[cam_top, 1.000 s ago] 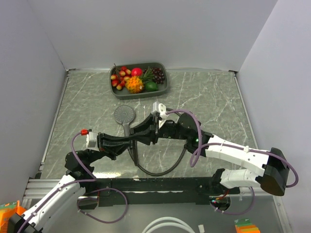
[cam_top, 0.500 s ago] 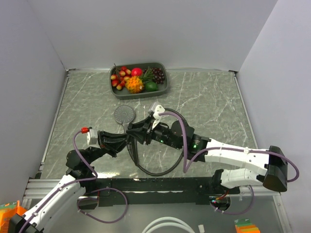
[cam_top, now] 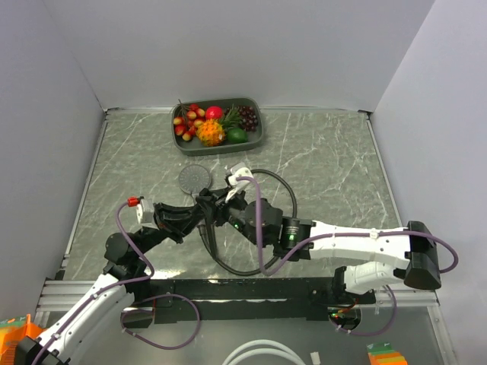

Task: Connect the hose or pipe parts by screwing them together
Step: Install the adaptor on the pipeline.

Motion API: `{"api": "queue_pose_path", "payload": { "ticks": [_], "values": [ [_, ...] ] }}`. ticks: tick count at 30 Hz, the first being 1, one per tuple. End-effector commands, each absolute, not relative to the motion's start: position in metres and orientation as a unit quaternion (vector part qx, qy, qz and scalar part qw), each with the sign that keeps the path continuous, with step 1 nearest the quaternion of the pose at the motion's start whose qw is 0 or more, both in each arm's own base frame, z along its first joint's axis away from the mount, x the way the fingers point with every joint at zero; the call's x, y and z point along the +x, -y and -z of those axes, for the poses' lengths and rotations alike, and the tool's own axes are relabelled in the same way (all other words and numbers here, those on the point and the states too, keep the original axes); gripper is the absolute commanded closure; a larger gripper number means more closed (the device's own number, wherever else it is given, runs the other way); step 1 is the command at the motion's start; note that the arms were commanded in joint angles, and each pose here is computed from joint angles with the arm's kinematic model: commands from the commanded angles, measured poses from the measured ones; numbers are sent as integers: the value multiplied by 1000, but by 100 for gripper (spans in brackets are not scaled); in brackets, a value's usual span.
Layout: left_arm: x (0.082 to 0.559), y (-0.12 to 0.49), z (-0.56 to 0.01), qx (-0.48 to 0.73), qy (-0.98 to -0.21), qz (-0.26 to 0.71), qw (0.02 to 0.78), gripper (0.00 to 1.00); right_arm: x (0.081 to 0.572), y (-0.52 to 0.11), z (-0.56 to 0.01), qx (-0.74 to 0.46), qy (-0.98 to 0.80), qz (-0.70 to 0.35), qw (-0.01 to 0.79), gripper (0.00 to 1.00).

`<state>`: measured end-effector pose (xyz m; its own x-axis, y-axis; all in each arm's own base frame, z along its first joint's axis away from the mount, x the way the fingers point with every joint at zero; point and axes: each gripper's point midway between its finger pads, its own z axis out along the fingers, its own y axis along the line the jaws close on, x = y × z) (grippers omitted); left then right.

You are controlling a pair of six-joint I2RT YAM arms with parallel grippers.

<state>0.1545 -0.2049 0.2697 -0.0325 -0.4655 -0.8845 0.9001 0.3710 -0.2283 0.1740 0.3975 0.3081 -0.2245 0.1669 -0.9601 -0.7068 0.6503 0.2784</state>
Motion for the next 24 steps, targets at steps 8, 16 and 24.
{"api": "queue_pose_path", "payload": {
  "ticks": [8,16,24],
  "values": [
    [138,174,-359,190,-361,493,769,99,184,-352,-200,-145,-832,-122,522,100],
    [139,173,-360,190,-360,490,771,99,187,-340,-191,-107,-856,-54,503,100],
    [139,173,-358,194,-361,488,771,99,187,-337,-193,-107,-858,-20,502,93]
  ]
}}
